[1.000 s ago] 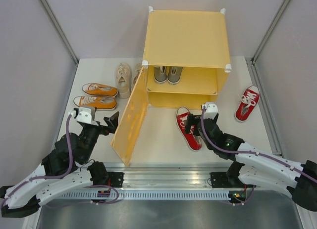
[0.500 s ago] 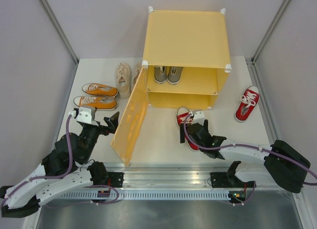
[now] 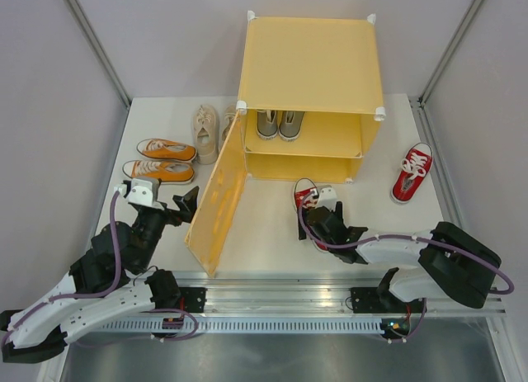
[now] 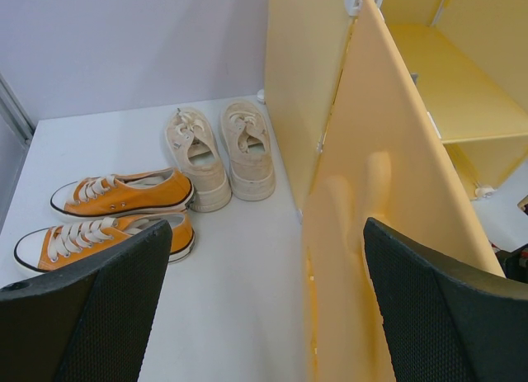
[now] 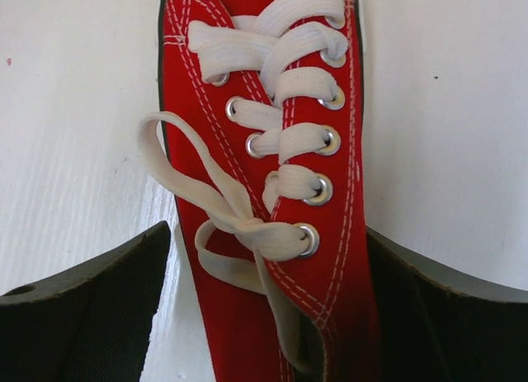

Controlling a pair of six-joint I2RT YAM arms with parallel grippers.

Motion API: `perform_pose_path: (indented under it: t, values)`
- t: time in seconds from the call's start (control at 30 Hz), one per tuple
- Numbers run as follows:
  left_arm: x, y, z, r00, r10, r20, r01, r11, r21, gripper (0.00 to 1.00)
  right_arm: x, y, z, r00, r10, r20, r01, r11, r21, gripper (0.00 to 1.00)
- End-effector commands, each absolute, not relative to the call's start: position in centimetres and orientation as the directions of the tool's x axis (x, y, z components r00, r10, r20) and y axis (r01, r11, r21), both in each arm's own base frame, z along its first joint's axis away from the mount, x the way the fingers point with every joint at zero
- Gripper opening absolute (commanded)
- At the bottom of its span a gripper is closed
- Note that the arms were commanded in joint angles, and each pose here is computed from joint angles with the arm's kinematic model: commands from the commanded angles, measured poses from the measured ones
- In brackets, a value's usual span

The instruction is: Place and organize the shoes in the shoe cabinet

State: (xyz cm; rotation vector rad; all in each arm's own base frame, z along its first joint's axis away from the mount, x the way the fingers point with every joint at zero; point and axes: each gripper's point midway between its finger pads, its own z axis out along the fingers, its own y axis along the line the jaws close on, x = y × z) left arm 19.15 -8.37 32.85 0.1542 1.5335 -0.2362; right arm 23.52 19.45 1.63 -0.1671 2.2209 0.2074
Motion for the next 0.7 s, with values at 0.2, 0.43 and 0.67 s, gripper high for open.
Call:
perform_pose_path:
  t: [0.2, 0.43, 0.67]
  values:
    - [19.0, -8.5, 33.5, 0.025, -0.096, -0.995, 0.260, 0.962, -0.086, 0.99, 23.4, 21.1, 1.3, -0.637, -0.041, -0.770, -0.210, 0.970, 0.123, 0.61]
    - [19.0, -8.5, 33.6, 0.027, -0.103, -0.994, 0.262, 0.961, -0.092, 1.00, 22.0, 23.5, 3.7, -0.633, -0.102, -0.767, -0.323, 0.936, 0.142, 0.07]
    - [18.9, -8.4, 33.7, 0.028, -0.105, -0.994, 0.262, 0.961, -0.094, 1.00, 19.4, 25.2, 10.3, -0.580, -0.034, -0.814, -0.464, 0.835, 0.296, 0.01]
